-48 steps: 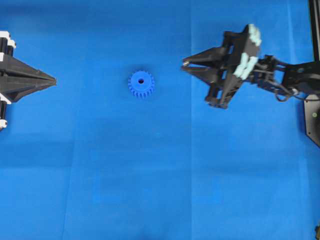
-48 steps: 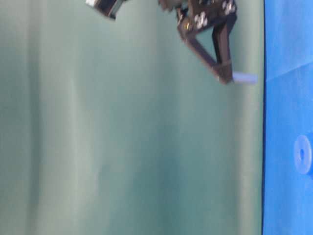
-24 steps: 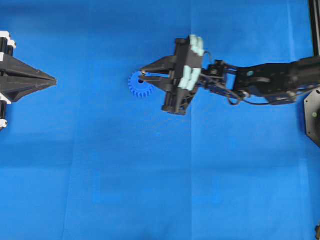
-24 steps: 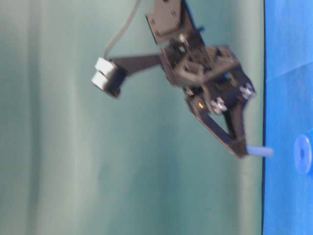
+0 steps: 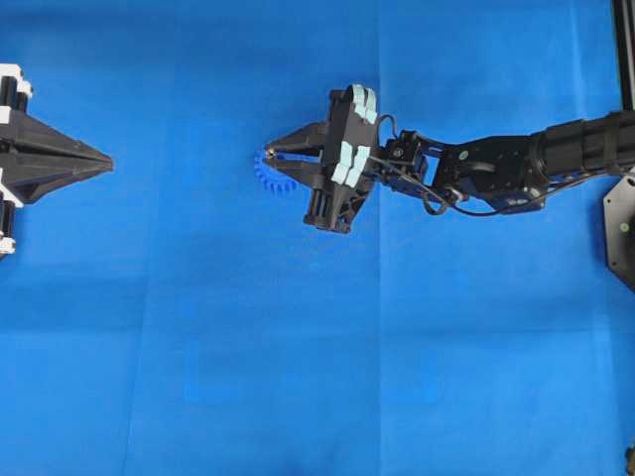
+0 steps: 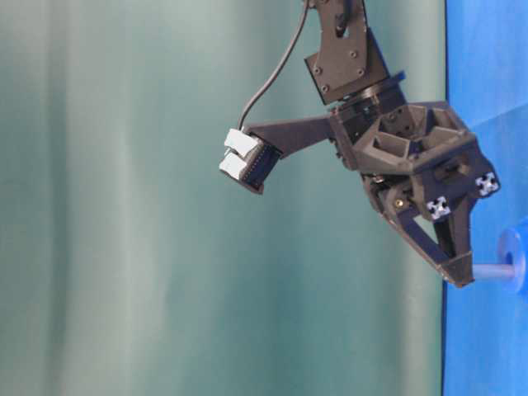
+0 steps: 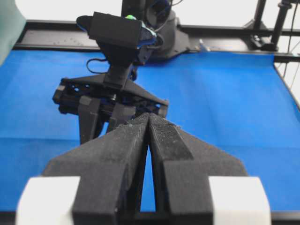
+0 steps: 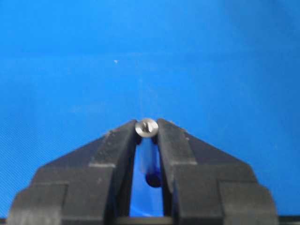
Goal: Insert the shaft placed at a random location into the center hole of the small gear at another random location.
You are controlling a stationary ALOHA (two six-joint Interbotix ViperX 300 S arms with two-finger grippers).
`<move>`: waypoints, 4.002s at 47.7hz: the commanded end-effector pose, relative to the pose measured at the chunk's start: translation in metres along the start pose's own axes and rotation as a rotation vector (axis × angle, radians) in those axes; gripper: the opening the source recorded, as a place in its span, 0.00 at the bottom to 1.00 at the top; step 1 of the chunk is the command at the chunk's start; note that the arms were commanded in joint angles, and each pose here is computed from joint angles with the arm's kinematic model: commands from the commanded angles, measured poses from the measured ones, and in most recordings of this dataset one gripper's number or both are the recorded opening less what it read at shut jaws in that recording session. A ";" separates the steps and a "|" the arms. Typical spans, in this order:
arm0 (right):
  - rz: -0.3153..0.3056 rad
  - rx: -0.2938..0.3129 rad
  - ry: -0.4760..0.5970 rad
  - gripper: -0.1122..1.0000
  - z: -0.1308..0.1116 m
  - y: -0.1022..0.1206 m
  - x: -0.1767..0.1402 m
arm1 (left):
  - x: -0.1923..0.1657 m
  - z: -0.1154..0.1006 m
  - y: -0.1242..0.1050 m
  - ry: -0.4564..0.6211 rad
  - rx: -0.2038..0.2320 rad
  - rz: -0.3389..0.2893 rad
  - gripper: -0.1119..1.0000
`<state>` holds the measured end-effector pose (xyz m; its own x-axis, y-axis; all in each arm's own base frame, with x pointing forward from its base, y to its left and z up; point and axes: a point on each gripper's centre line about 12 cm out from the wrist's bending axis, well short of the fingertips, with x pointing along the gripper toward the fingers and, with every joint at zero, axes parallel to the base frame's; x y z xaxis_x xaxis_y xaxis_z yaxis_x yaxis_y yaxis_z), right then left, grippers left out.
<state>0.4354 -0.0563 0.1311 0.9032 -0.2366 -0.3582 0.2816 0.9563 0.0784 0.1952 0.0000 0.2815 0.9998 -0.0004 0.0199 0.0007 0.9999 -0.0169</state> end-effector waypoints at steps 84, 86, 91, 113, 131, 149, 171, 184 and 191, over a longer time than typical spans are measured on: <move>-0.016 0.003 -0.033 0.12 0.004 0.001 -0.002 | 0.001 0.002 0.000 -0.005 -0.011 0.000 0.10; -0.016 0.003 -0.033 0.12 0.004 0.001 -0.002 | 0.001 0.002 0.000 -0.006 -0.011 0.000 0.10; -0.015 0.003 -0.037 0.12 0.006 0.001 -0.003 | 0.001 0.002 0.000 -0.005 -0.011 0.000 0.10; 0.006 -0.012 -0.163 0.12 0.057 0.003 -0.039 | 0.001 0.002 0.000 -0.005 -0.011 0.000 0.10; 0.003 -0.019 -0.156 0.12 0.056 0.003 -0.037 | 0.001 0.001 0.000 -0.003 -0.009 0.000 0.10; -0.008 -0.017 -0.094 0.12 0.030 0.003 -0.017 | 0.001 0.002 0.000 -0.005 -0.009 0.000 0.10; -0.044 0.006 -0.022 0.12 -0.006 0.000 0.003 | 0.001 0.001 0.000 -0.003 -0.009 0.000 0.10; -0.056 0.014 0.006 0.12 -0.017 -0.001 0.008 | 0.001 0.001 0.000 -0.003 -0.009 0.000 0.10; -0.055 0.014 0.006 0.12 -0.016 -0.001 0.009 | 0.001 0.001 0.000 -0.003 -0.009 0.000 0.10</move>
<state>0.4333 -0.0568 0.1027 0.8738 -0.2876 -0.3922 0.3386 0.9386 0.0662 0.1949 0.0000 0.2795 0.9999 0.0000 0.0138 0.0004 0.9996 -0.0276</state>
